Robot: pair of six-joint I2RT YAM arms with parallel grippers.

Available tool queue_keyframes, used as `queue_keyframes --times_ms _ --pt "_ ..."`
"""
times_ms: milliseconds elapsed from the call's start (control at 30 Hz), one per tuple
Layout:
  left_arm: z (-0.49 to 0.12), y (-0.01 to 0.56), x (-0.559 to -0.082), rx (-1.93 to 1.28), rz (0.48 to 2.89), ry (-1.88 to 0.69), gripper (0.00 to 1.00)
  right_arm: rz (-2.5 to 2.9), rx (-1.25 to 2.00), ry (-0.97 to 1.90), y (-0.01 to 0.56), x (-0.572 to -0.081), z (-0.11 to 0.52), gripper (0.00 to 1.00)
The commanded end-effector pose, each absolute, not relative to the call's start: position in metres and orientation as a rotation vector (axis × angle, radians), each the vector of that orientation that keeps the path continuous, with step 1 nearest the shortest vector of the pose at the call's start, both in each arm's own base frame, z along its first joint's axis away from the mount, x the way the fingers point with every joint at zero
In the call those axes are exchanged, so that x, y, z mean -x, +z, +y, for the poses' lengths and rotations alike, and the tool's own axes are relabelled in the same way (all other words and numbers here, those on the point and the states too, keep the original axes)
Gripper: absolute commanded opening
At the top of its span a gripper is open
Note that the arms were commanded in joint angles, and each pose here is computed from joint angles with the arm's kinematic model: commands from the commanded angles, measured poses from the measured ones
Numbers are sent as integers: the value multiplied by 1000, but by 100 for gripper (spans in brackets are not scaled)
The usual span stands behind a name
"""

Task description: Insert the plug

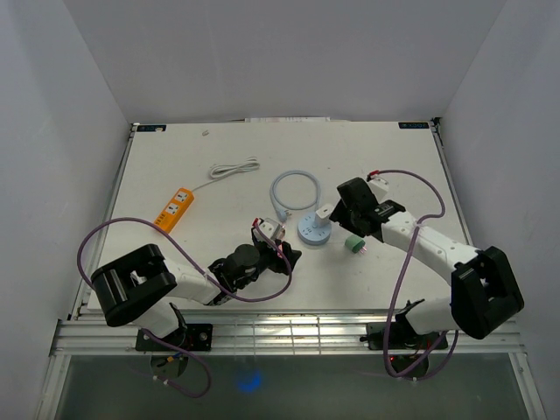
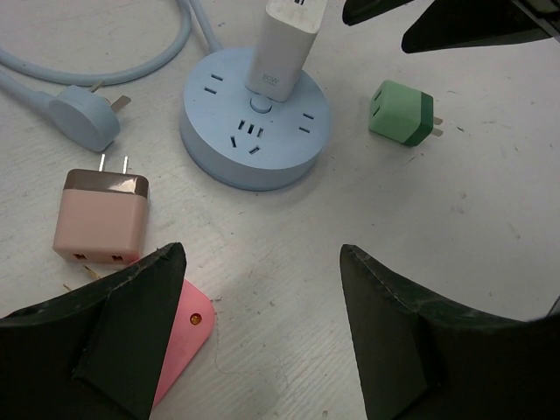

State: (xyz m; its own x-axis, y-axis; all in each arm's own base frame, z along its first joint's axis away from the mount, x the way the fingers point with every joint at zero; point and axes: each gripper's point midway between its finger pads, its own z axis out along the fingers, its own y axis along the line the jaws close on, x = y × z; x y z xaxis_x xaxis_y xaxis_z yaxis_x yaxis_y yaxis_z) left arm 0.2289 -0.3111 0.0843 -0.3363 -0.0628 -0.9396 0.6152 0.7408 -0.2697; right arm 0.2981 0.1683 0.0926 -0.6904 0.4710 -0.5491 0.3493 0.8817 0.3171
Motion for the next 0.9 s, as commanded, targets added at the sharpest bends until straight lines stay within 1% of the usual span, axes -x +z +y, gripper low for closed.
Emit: queue_keyframes --times_ms 0,133,200,233,333,433,633,867 --pt "-319 103 -232 -426 1750 -764 82 2349 -535 197 101 -296 148 64" --pt "-324 104 -231 -430 1754 -794 83 2327 -539 173 101 -281 128 66" --pt "-325 104 -231 -429 1753 -797 83 2335 -566 147 96 -273 120 71" --pt "-324 104 -231 -427 1753 -794 83 2339 -578 138 95 -271 118 76" --pt "-322 105 -231 -422 1751 -792 83 2361 -608 106 88 -266 114 88" --pt "-321 107 -231 -419 1745 -787 83 2395 -644 103 79 -264 115 91" --pt "-319 107 -232 -415 1742 -774 83 2434 -747 121 67 -268 123 90" --pt "-319 108 -233 -415 1738 -772 83 2470 -864 77 53 -267 123 84"
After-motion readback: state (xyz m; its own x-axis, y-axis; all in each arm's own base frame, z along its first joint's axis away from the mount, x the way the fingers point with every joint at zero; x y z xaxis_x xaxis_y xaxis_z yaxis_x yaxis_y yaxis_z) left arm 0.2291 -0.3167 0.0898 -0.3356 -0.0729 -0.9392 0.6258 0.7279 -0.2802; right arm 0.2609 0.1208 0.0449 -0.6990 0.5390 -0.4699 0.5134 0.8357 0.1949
